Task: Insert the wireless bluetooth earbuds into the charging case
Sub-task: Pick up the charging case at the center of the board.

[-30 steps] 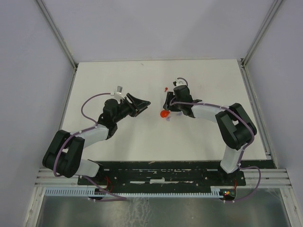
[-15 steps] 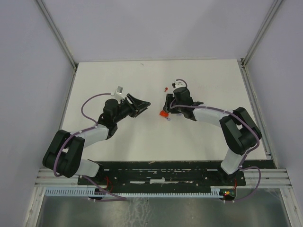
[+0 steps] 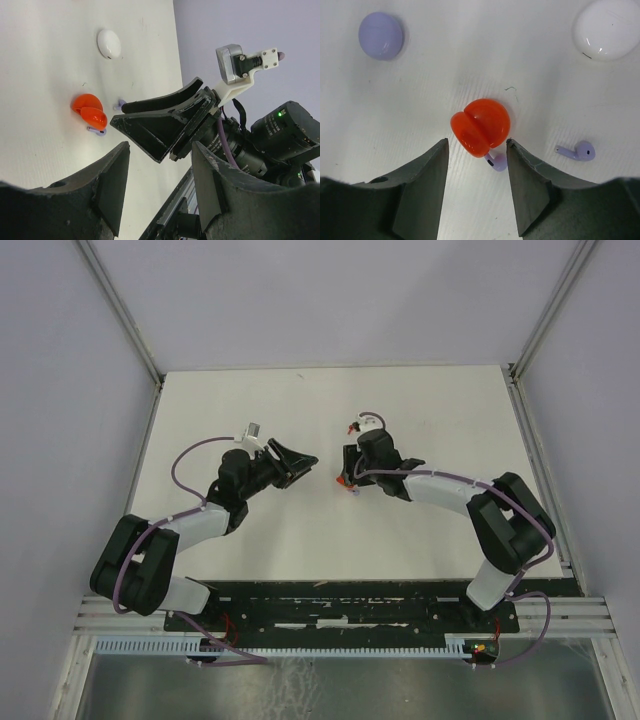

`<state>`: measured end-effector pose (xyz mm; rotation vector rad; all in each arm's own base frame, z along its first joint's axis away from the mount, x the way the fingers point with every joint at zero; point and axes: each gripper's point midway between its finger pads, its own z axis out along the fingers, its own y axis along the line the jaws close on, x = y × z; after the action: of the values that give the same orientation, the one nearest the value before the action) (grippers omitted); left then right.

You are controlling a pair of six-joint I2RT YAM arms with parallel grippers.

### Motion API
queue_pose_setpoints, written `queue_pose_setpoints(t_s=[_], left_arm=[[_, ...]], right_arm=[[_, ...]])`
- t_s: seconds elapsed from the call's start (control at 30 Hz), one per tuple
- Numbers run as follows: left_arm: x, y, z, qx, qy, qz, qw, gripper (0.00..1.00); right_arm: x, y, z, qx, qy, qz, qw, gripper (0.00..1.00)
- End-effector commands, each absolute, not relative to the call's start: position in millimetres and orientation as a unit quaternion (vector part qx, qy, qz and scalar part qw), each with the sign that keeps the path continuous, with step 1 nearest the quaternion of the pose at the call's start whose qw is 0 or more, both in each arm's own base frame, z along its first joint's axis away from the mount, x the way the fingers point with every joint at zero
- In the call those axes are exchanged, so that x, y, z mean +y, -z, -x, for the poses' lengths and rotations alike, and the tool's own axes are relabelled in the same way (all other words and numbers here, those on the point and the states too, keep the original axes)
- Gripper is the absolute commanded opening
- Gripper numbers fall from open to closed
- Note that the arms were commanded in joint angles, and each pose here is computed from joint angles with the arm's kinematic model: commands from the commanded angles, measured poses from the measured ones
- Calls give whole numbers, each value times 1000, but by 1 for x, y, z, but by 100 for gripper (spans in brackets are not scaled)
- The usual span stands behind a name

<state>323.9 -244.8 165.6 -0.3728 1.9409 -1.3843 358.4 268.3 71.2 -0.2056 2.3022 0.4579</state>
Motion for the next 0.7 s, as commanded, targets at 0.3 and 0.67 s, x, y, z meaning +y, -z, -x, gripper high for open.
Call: queue_pose_setpoints(t_s=[0.3, 0.67], left_arm=[[-240, -184, -332, 740, 529, 124, 397, 59], [-224, -179, -337, 742, 520, 137, 401, 59]], right_arm=[[282, -80, -352, 885, -110, 186, 412, 63], [289, -73, -367, 871, -84, 241, 419, 63]])
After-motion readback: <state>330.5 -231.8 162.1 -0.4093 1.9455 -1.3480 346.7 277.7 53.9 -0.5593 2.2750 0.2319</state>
